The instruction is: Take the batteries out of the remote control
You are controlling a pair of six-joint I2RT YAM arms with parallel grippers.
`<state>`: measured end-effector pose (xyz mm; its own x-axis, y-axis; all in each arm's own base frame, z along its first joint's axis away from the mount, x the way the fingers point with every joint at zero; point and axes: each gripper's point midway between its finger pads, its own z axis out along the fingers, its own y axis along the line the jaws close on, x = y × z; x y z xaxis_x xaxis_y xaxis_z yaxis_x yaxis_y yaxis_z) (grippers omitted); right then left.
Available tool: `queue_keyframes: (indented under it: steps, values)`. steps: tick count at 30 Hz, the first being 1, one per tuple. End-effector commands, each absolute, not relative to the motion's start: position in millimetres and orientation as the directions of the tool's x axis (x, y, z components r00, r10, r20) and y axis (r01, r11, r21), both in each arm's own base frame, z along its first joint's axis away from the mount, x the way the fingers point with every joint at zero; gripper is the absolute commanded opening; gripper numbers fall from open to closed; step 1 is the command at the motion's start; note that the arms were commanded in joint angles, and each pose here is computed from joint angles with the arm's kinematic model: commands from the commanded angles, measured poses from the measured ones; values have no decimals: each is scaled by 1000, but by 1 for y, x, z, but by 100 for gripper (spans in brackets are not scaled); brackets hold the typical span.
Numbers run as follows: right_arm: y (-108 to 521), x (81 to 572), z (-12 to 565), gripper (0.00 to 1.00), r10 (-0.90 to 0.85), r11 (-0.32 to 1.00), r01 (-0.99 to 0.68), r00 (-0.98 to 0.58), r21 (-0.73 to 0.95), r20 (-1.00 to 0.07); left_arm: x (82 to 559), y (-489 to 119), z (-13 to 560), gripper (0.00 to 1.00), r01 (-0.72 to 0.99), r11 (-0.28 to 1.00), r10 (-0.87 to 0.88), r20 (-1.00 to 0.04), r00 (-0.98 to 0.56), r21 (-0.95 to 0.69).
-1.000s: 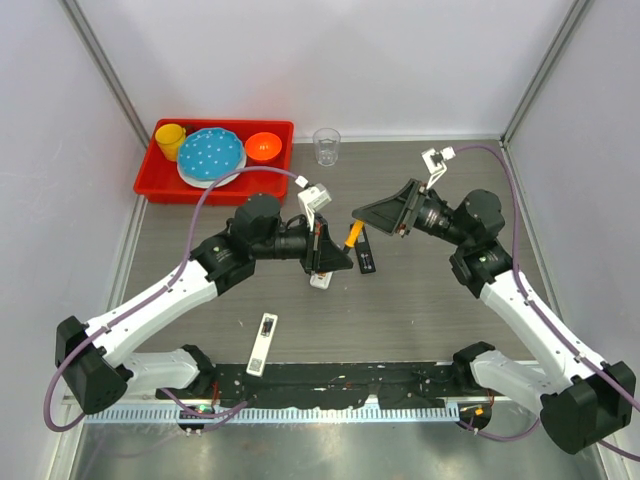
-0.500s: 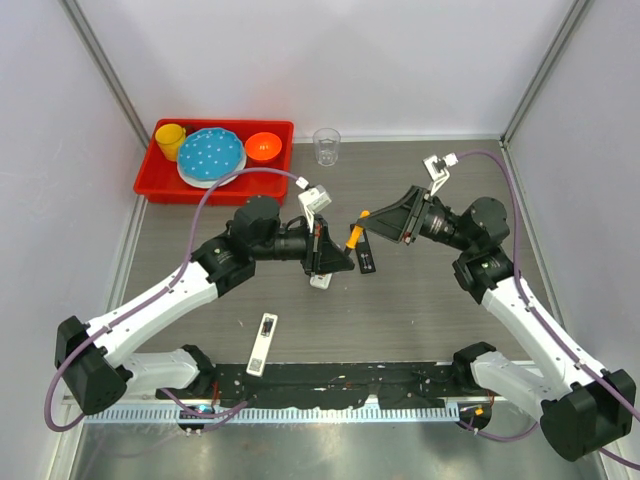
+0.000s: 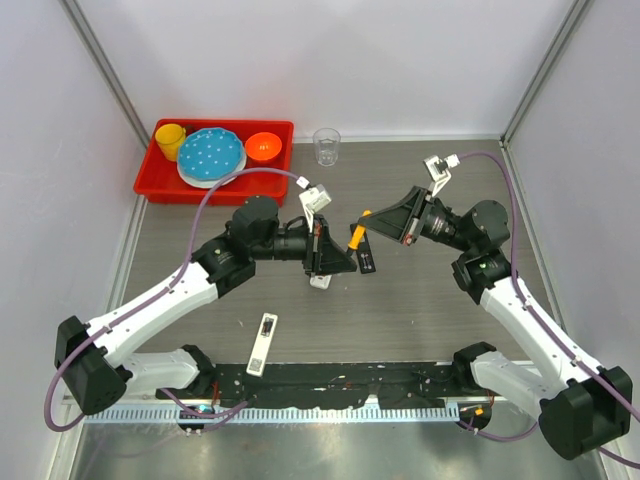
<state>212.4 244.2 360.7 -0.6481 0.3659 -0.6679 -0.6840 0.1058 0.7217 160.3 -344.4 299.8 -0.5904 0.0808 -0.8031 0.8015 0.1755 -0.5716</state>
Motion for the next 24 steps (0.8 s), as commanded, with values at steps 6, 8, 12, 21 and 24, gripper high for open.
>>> queue_keyframes:
  steps: [6, 8, 12, 21, 24]
  values:
    - [237, 224, 346, 1, 358, 260, -662, -610, 703, -707, 177, -333, 298, 76, 810, 277, 2, -842, -539, -518]
    - [230, 235, 331, 1, 368, 349, -606, -613, 715, -699, 188, -324, 285, 93, 777, 368, -15, -839, -544, -510]
    - [215, 253, 304, 1, 377, 504, -520, -586, 689, -718, 221, -296, 235, 100, 595, 640, -30, -790, -613, -486]
    - [180, 278, 252, 1, 397, 715, -294, -577, 635, -714, 245, -255, 116, 100, 347, 914, 167, -584, -794, -210]
    - [176, 280, 244, 1, 385, 734, -272, -587, 622, -712, 251, -264, 94, 100, 364, 913, 203, -569, -797, -184]
